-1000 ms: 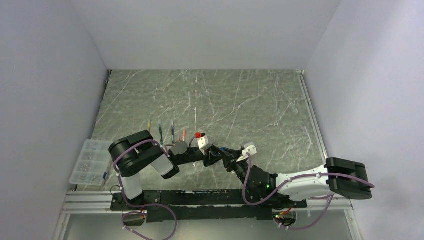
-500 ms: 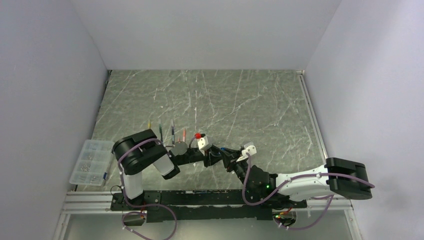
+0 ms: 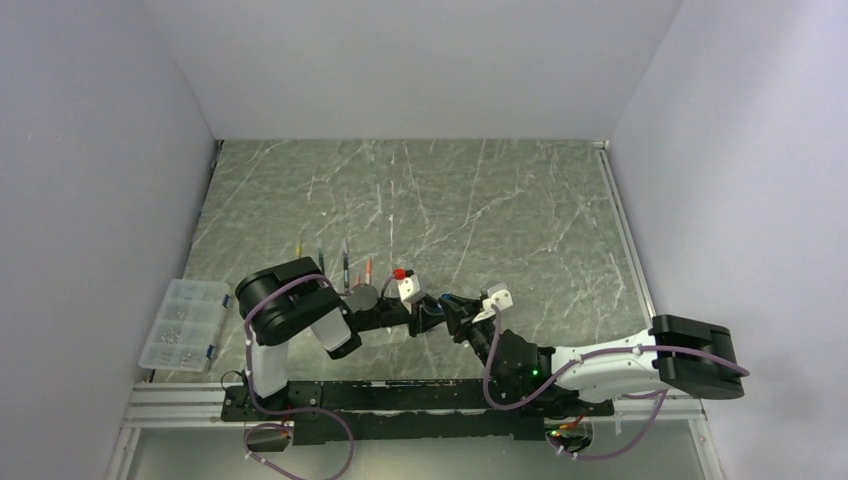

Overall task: Insert the pens into the pen caps
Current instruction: Press the pen cap onto the pen.

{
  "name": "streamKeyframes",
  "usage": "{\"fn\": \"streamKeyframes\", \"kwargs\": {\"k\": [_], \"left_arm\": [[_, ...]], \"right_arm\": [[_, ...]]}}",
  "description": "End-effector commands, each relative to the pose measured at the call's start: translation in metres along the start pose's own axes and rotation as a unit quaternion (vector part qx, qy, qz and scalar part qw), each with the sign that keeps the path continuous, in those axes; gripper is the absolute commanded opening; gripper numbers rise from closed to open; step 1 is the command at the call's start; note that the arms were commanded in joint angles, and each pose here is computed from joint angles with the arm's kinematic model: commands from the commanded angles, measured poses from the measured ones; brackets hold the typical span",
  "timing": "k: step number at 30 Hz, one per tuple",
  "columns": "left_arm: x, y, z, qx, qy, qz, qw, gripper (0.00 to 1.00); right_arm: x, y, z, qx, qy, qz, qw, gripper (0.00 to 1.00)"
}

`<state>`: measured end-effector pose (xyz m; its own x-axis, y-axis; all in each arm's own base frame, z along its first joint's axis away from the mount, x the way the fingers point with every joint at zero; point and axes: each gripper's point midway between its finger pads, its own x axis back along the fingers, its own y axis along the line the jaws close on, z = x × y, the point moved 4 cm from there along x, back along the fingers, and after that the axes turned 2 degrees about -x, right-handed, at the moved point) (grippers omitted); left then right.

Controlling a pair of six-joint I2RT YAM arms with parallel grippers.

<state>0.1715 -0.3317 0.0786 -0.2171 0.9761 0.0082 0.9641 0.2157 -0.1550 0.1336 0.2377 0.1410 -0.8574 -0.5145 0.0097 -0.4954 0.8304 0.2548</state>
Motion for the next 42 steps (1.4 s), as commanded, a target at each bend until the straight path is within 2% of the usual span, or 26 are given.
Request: {"fn": "streamKeyframes", "kwargs": {"k": [1, 3, 4, 13, 31, 42], "left_arm": [[-0.002, 0.006, 0.003, 0.006, -0.004, -0.007, 1.0, 0.16], [-0.002, 0.006, 0.003, 0.008, -0.003, -0.005, 1.0, 0.01], [-0.001, 0.007, 0.003, 0.008, -0.003, -0.004, 1.0, 0.0], [0.009, 0.014, -0.01, -0.01, -0.019, -0.03, 0.999, 0.0], [0.021, 0.019, -0.027, -0.043, -0.038, -0.061, 0.996, 0.0], [0.029, 0.02, -0.031, -0.063, -0.043, -0.073, 0.994, 0.0]], "right_arm": [[0.016, -0.022, 0.053, 0.117, 0.101, -0.005, 0.988, 0.0], [0.015, -0.022, 0.053, 0.122, 0.106, 0.0, 0.987, 0.0], [0.015, -0.022, 0.055, 0.127, 0.11, 0.003, 0.986, 0.0], [0.017, -0.017, 0.061, 0.139, 0.131, -0.02, 0.981, 0.0], [0.044, 0.006, 0.087, 0.096, 0.275, -0.091, 0.952, 0.0], [0.046, 0.017, 0.096, 0.087, 0.325, -0.1, 0.937, 0.0]]}}
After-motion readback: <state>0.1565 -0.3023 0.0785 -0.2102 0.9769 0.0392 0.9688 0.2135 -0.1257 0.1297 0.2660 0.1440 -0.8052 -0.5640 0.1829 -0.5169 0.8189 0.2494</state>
